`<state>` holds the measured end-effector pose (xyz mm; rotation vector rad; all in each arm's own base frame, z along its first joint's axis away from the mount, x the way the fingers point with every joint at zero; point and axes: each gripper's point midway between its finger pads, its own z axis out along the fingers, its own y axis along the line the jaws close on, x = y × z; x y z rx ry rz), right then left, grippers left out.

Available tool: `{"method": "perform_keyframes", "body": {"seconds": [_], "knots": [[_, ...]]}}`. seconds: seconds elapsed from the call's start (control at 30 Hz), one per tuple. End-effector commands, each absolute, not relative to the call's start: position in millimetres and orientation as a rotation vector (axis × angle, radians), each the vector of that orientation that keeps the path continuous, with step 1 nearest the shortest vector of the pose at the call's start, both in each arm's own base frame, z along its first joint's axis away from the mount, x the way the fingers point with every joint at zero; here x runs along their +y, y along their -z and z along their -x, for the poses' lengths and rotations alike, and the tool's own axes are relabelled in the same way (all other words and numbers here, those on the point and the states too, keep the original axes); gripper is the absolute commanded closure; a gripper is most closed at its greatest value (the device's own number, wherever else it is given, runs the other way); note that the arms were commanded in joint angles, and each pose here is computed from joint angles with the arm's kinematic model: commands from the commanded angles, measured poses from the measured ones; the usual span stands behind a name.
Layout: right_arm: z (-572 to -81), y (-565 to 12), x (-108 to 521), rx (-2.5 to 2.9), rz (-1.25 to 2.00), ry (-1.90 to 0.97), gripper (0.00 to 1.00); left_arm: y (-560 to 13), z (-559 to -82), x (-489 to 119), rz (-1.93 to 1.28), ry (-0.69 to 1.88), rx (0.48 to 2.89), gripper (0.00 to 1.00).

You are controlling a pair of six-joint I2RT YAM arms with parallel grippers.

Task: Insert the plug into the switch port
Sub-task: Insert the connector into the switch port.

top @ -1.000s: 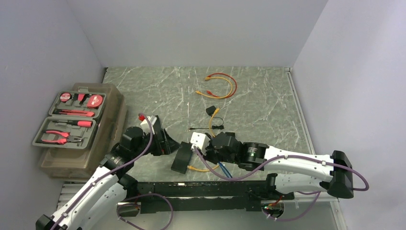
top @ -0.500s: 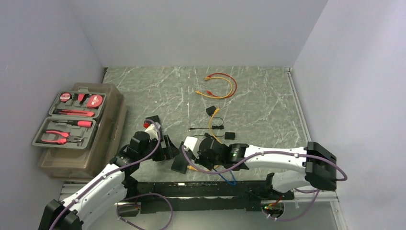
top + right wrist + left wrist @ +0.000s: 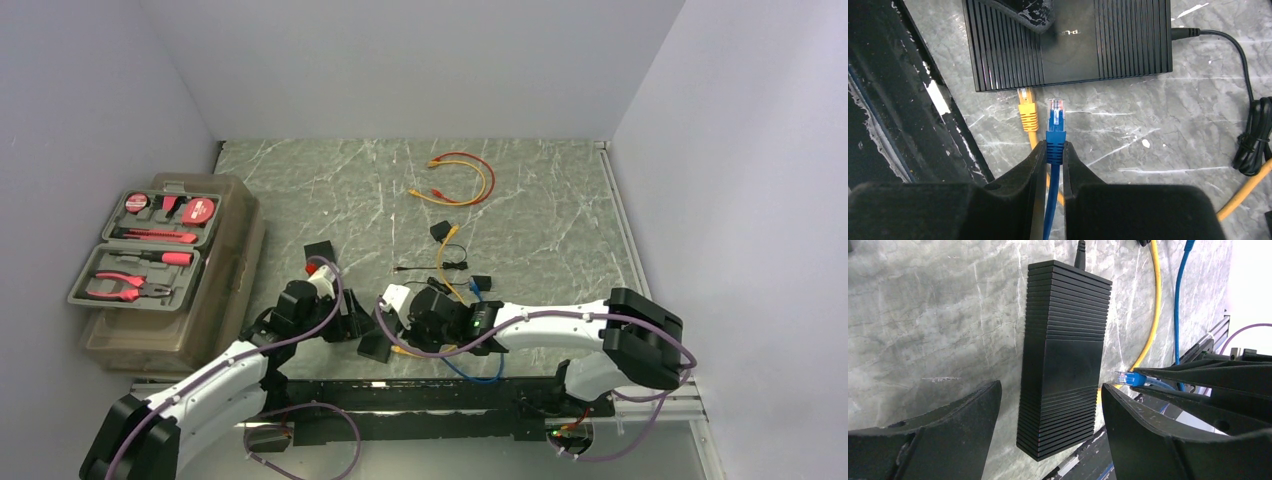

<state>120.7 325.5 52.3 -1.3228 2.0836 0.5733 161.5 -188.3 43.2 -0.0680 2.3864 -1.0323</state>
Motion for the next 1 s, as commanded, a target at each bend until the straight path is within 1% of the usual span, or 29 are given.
{"method": "perform_keyframes", "body": {"seconds": [0.0,0.53,0.97], "knots": [[-123,-53,341,2.07,1.262,-0.659,1.0,-50,-164,-196,0.028,1.098,2.336,0.23],[-126,-33,344,2.101,1.24,-0.666,1.0,-41,-160,-199,0.016,1.118,2.362,0.45],[-135,-33,340,2.079,1.18,-0.665,1.0,-40,-160,-201,0.009,1.125,2.374,0.52]]}}
